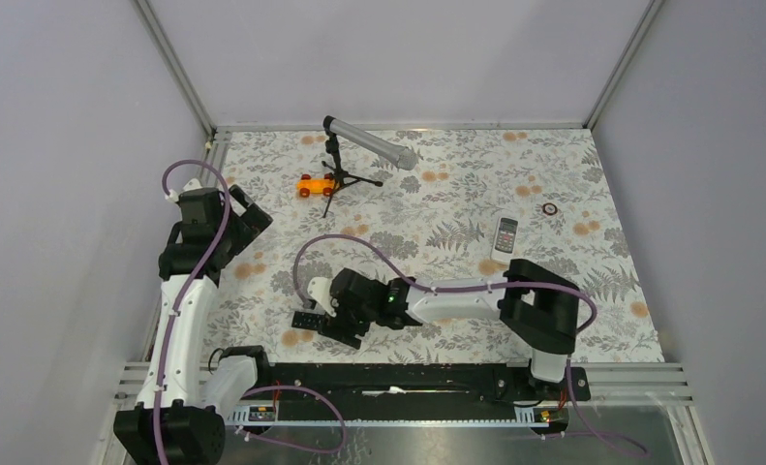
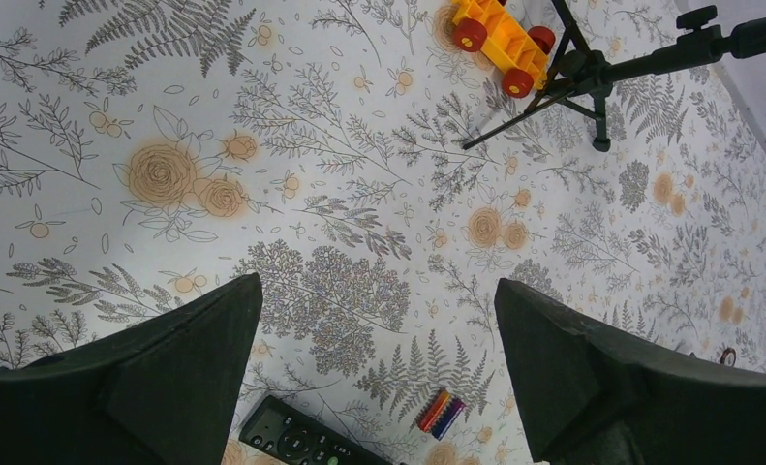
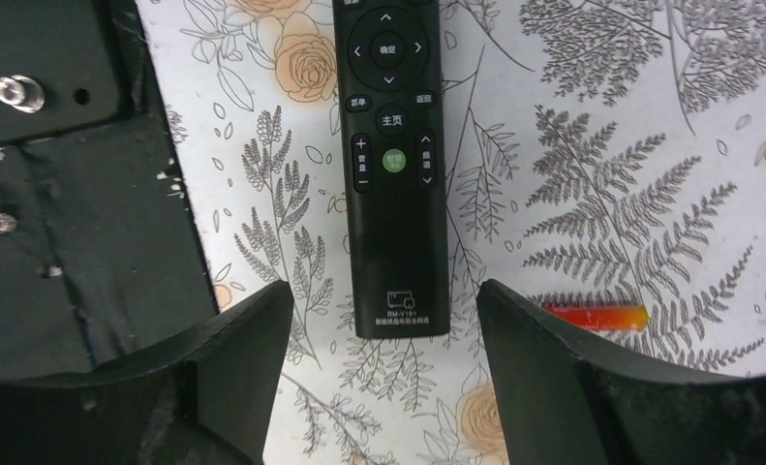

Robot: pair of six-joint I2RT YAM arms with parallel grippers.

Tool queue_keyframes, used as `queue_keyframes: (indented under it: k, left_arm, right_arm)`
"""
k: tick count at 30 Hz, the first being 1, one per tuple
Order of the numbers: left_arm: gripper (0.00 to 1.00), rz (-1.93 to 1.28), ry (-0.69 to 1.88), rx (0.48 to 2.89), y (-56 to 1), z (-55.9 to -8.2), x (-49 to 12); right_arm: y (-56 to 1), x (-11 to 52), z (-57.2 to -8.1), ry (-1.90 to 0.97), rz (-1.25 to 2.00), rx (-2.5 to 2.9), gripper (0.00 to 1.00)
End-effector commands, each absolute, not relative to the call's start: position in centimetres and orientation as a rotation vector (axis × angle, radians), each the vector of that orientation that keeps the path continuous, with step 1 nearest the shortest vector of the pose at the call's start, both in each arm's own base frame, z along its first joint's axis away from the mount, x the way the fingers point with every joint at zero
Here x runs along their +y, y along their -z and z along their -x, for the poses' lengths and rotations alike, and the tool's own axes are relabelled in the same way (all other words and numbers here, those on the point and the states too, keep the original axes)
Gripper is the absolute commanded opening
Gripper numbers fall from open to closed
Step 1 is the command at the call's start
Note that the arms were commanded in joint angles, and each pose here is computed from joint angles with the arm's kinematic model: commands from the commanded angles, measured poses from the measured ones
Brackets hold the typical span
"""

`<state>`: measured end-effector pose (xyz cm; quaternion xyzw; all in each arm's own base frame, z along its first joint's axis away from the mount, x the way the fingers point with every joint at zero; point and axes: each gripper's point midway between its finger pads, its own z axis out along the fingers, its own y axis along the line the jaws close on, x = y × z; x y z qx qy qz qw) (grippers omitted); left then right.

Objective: Load the batteries into the remote control
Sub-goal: Pick up the remote control from the center of the board.

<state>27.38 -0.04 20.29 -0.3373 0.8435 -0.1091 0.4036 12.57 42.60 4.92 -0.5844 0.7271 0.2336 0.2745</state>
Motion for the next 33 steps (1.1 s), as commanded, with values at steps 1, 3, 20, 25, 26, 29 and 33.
queue_keyframes:
  k: [1,3,20,25,26,29,33]
  left_arm:
    - [0.99,0.851,0.277,2.065,-22.2,-27.8,0.5]
    - [0.99,0.852,0.288,2.074,-22.0,-27.9,0.4]
    - [0.99,0.861,0.313,2.096,-21.2,-27.4,0.2]
    - [0.99,0.902,0.261,2.121,-20.3,-26.6,0.9]
    - [0.99,0.909,0.262,2.133,-20.1,-26.4,0.8]
    - [0.99,0.916,0.309,2.187,-18.7,-25.7,-0.2]
    - [0.99,0.925,0.393,2.266,-16.5,-24.6,-1.8]
  right_arm:
    - [-4.0,43.5,-13.0,-0.526,1.666,1.898,0.75]
    - [-3.5,43.7,-13.0,-0.518,1.683,1.91,0.69]
    - [-0.2,43.1,-13.8,-0.365,1.705,2.051,0.38]
    - [-1.8,43.7,-15.5,-0.38,1.562,2.067,0.34]
    - [-2.5,44.0,-15.7,-0.397,1.53,2.066,0.34]
    - [-4.2,44.6,-16.7,-0.493,1.43,2.088,0.35]
    - [-5.7,45.7,-17.2,-0.691,1.329,2.155,0.35]
